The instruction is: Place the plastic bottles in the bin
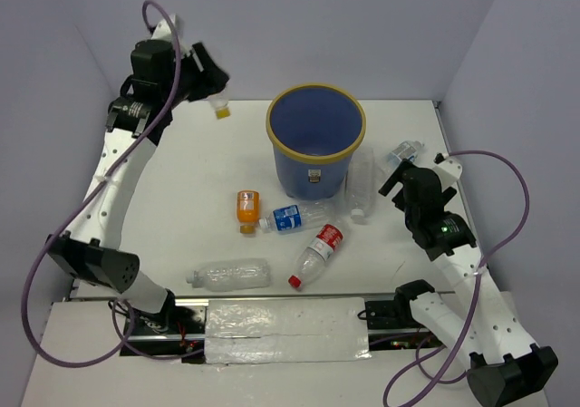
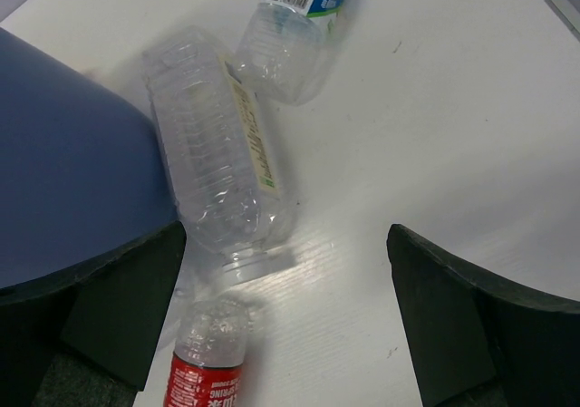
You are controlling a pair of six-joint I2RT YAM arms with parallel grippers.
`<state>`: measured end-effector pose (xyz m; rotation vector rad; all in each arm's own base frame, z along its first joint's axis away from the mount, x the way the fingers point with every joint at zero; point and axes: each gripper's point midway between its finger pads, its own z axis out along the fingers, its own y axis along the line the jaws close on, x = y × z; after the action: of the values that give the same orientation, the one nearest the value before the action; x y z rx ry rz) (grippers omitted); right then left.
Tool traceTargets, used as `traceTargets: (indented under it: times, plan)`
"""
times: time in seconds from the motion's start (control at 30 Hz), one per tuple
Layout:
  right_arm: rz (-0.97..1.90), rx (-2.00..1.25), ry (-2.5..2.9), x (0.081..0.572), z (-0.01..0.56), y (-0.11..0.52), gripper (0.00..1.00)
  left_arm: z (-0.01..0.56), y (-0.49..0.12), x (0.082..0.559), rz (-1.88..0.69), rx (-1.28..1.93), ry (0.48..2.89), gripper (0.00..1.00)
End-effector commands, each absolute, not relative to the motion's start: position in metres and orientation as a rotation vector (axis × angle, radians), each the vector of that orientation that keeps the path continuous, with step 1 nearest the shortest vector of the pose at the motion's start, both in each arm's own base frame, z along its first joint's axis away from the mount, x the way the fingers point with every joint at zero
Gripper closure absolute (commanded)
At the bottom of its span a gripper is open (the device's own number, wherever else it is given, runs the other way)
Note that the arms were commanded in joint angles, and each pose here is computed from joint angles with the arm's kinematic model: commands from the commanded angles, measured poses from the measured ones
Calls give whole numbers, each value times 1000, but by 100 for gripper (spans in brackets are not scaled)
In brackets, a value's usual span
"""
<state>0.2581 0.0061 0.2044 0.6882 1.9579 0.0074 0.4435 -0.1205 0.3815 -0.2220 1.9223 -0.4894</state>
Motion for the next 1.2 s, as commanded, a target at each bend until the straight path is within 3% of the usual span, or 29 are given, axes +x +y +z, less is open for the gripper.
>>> traceTargets:
  times: [0.0, 0.13, 0.3, 0.37, 0.4, 0.43, 0.47, 0.63, 0.67, 0.73, 0.77, 0.8, 0.87, 0.97, 1.17]
  plan:
    - [58, 711, 1907, 264, 225, 9, 0, 417, -190, 433, -661, -15, 1870, 44]
    - [58, 714, 1900, 260, 230, 7, 0, 442, -259, 435, -796, 80, 1831, 44]
    - [21, 720, 1876, 249, 238, -3, 0, 420, -328, 448, -867, 147, 1861, 43]
    - [11, 719, 1877, 246, 237, -5, 0, 418, -343, 449, -888, 152, 1862, 37]
    - [14, 716, 1878, 245, 237, -5, 0, 408, -346, 454, -881, 142, 1880, 29]
    - [26, 704, 1880, 245, 237, -3, 0, 402, -349, 454, -884, 135, 1895, 7]
    - [30, 703, 1878, 244, 236, -2, 0, 398, -348, 456, -872, 118, 1907, 1]
    - [50, 709, 1877, 244, 233, 0, 0, 412, -322, 438, -805, 78, 1904, 1]
    - [47, 712, 1881, 245, 232, 0, 0, 439, -305, 419, -798, 64, 1854, 1]
    - [46, 716, 1888, 246, 229, 1, 0, 419, -277, 410, -679, -4, 1892, 1]
    - [52, 717, 1883, 247, 229, 1, 0, 440, -255, 388, -670, -30, 1844, 1]
    - [54, 709, 1892, 248, 226, 3, 0, 403, -239, 385, -577, -72, 1915, 2]
    - [62, 706, 1888, 252, 226, 5, 0, 395, -212, 356, -536, -102, 1926, 2]
    - [73, 697, 1900, 257, 221, 9, 0, 312, -184, 329, -408, -146, 2096, 1]
    - [109, 692, 1926, 266, 218, 18, 0, 208, -176, 302, -374, -172, 2272, 1]
